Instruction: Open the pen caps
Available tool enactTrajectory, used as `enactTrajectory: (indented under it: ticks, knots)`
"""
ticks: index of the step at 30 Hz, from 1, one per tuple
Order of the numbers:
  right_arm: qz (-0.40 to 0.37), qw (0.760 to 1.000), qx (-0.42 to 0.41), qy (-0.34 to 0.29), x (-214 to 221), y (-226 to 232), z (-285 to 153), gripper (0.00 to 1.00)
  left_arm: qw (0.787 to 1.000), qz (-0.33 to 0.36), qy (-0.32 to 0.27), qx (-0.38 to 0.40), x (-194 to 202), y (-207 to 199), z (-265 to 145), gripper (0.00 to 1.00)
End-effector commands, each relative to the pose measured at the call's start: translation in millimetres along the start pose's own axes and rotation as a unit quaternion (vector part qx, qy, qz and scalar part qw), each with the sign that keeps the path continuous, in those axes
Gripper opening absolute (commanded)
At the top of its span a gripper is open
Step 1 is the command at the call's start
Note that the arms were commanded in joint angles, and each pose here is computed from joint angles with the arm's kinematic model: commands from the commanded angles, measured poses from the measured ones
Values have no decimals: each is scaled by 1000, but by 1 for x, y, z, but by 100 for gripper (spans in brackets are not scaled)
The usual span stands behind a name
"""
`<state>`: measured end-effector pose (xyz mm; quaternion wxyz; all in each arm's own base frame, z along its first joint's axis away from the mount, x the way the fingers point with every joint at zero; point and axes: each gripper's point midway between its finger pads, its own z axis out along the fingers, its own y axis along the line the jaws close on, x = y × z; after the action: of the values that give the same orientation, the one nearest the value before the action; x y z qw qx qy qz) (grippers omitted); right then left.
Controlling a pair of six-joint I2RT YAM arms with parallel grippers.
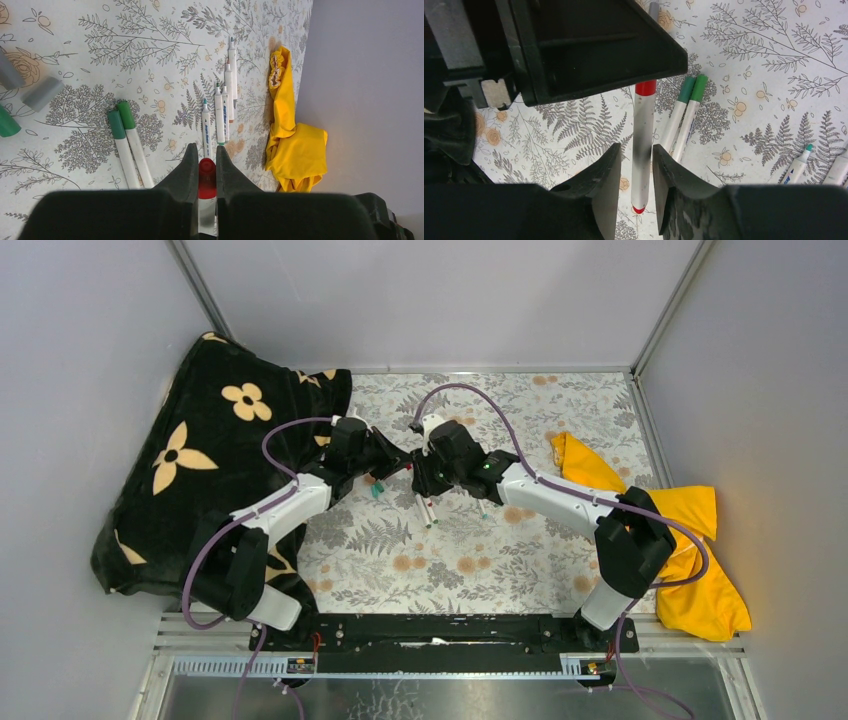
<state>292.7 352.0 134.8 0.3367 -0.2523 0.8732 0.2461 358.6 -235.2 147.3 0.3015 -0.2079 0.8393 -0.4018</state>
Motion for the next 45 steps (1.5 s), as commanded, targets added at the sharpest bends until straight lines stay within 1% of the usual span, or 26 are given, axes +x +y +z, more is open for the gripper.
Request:
enactTrajectory:
  ticks: [1, 15, 17, 18, 20, 21, 22, 26, 31, 35, 39, 45]
  knots:
    - [-5, 999, -27, -46, -26, 17, -12, 37, 999, 16, -12, 33, -5, -18, -6, 0]
    - [-5, 998, -41, -54, -36, 22, 1, 37, 998, 7, 1, 57, 2, -30, -13, 0]
    - [-5, 998, -41, -52, -37, 23, 4, 32, 998, 5, 3, 58, 4, -31, -14, 0]
    - [-6, 998, -41, -51, -37, 23, 5, 26, 998, 4, 4, 59, 4, -30, -14, 0]
    - [-6, 998, -39, -46, -34, 22, 7, 8, 998, 2, 3, 61, 3, -32, -15, 0]
    - [-6, 998, -36, -45, -32, 20, 7, 1, 998, 0, 0, 61, 2, -33, -15, 0]
    - [-6, 998, -33, -45, -31, 19, 7, 0, 998, 1, -6, 58, 0, -33, -16, 0]
    - [-7, 999, -21, -38, -21, 12, 4, 0, 999, -3, -28, 46, -15, -28, -14, 0]
    - [-8, 1000, -12, -16, 0, 3, -3, 0, 997, -39, -50, 37, -48, -6, -9, 0]
    - [-4, 1000, -7, 5, 19, -5, -8, 0, 997, -27, -66, 22, -72, 1, -10, 0]
    - [-2, 1000, -6, 25, 36, -9, -11, 0, 997, -19, -70, 17, -91, 1, -11, 0]
    - [-1, 999, -5, 36, 48, -13, -14, 0, 997, -23, -76, 12, -108, 8, -15, 0]
